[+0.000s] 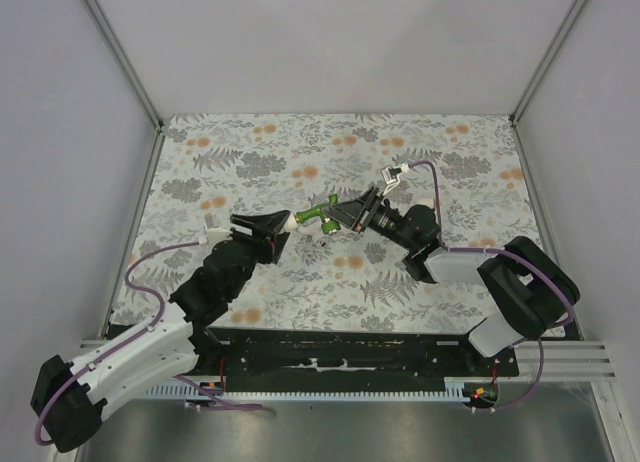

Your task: Install the water faucets

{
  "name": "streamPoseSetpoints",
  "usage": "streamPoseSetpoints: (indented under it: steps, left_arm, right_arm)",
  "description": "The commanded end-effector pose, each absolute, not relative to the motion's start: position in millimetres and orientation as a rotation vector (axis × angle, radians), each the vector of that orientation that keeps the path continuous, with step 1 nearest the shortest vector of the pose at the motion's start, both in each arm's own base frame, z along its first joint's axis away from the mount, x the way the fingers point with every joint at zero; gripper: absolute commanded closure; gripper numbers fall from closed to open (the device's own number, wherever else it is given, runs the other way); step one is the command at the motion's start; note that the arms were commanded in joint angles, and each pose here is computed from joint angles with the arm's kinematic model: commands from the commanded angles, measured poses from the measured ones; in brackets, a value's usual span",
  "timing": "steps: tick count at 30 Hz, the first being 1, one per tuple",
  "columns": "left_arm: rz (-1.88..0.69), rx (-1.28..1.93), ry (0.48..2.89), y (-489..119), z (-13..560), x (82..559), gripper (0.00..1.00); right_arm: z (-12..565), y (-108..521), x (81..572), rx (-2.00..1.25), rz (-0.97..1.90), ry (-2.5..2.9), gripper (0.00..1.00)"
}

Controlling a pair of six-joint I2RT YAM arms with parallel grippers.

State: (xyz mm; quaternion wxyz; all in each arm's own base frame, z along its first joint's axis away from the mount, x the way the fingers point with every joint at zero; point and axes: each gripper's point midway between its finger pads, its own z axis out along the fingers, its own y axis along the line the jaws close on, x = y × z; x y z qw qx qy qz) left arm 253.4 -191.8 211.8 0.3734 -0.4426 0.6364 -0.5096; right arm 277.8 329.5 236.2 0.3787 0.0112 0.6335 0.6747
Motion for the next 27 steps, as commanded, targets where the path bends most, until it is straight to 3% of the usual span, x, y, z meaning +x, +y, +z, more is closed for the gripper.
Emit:
streamPoseSetpoints:
  steps: [1, 5, 13, 24, 27]
  left_arm:
    - [-1.407, -1.195, 1.497, -189, 234, 262, 0.3]
    - [-1.418, -1.197, 1.448, -184, 235, 263, 0.41]
    - [-1.361, -1.009, 1.401, -179, 244, 262, 0.98]
    - [-1.045, -0.383, 1.261, -165, 275, 244, 0.98]
    - [-1.067, -0.371, 1.233, -164, 283, 240, 0.98]
  right_arm:
    - [268, 326, 271, -0.02, 1.75, 1.475, 0.97]
    - [266, 328, 268, -0.008, 1.765, 1.488, 0.97]
    - [253, 327, 266, 0.138, 1.792, 1.64, 0.96]
    - [241, 328, 263, 0.3, 1.865, 1.779, 0.91]
    - [241, 327, 267, 0.343, 1.886, 1.737, 0.82]
